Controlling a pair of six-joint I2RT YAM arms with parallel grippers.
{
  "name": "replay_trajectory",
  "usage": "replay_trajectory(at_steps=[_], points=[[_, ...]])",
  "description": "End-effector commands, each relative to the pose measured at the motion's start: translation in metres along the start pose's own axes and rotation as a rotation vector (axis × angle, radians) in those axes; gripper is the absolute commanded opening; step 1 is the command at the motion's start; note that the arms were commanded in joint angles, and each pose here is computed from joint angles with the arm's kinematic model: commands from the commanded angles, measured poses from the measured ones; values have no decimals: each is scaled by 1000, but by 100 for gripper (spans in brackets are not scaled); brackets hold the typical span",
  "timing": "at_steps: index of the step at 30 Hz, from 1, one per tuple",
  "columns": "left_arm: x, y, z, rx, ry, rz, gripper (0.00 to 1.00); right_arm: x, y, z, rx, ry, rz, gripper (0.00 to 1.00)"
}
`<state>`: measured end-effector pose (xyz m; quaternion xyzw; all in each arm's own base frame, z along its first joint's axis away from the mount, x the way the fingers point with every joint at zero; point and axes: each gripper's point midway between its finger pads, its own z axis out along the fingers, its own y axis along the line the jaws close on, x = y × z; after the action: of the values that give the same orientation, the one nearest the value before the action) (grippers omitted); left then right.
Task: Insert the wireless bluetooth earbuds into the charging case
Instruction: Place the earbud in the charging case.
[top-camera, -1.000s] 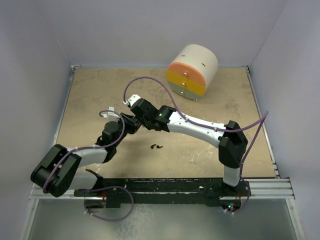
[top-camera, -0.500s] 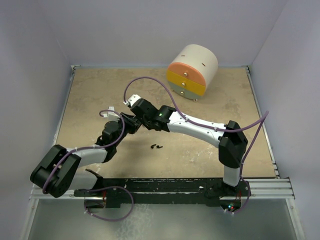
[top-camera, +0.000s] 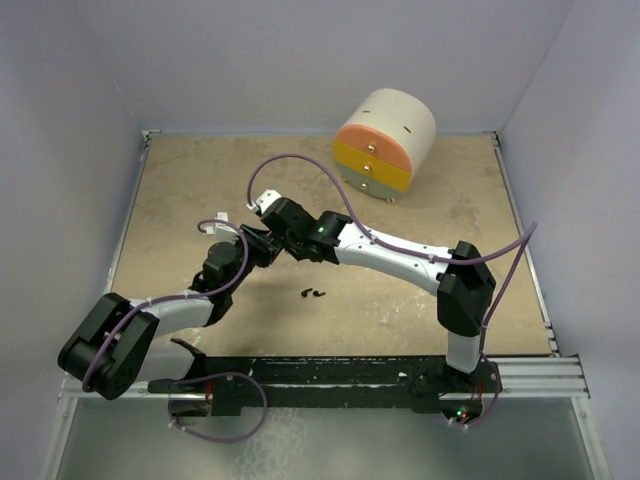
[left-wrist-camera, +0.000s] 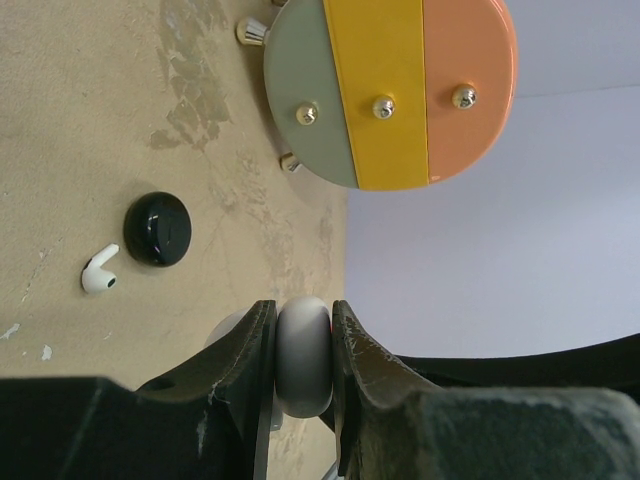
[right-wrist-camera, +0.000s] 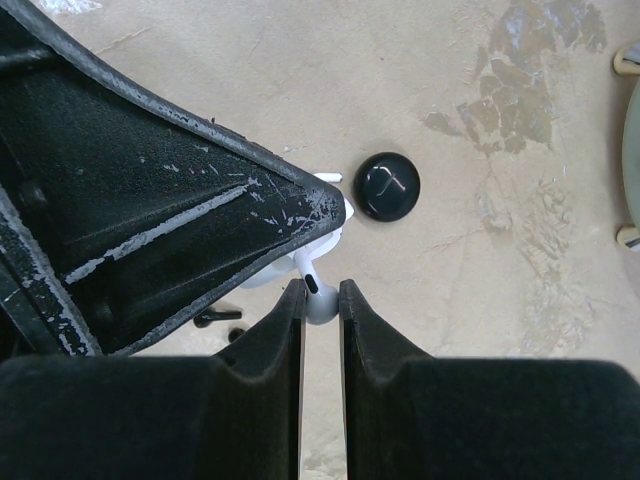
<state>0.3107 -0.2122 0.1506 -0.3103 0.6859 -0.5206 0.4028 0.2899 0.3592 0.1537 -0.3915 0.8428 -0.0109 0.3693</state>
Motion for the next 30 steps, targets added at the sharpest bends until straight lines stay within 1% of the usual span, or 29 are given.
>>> replay_trajectory(at_steps=[1, 11, 12, 17, 23, 30], points=[[-5, -35, 3, 104, -12, 31, 0, -7, -1, -4, -17, -8, -5, 0], [-1, -39, 5, 117, 0, 34, 0, -7, 4, 1, -32, 2, -11, 0], [-1, -38, 5, 116, 0, 33, 0, -7, 4, 1, -33, 3, -12, 1], [-1, -38, 5, 116, 1, 32, 0, -6, 6, 3, -39, 6, -14, 11], [-2, -39, 4, 122, -1, 22, 0, -9, 6, 2, -40, 0, -13, 14], [-1, -37, 2, 145, -7, -31, 0, -12, 6, 0, -43, -11, 0, 17]])
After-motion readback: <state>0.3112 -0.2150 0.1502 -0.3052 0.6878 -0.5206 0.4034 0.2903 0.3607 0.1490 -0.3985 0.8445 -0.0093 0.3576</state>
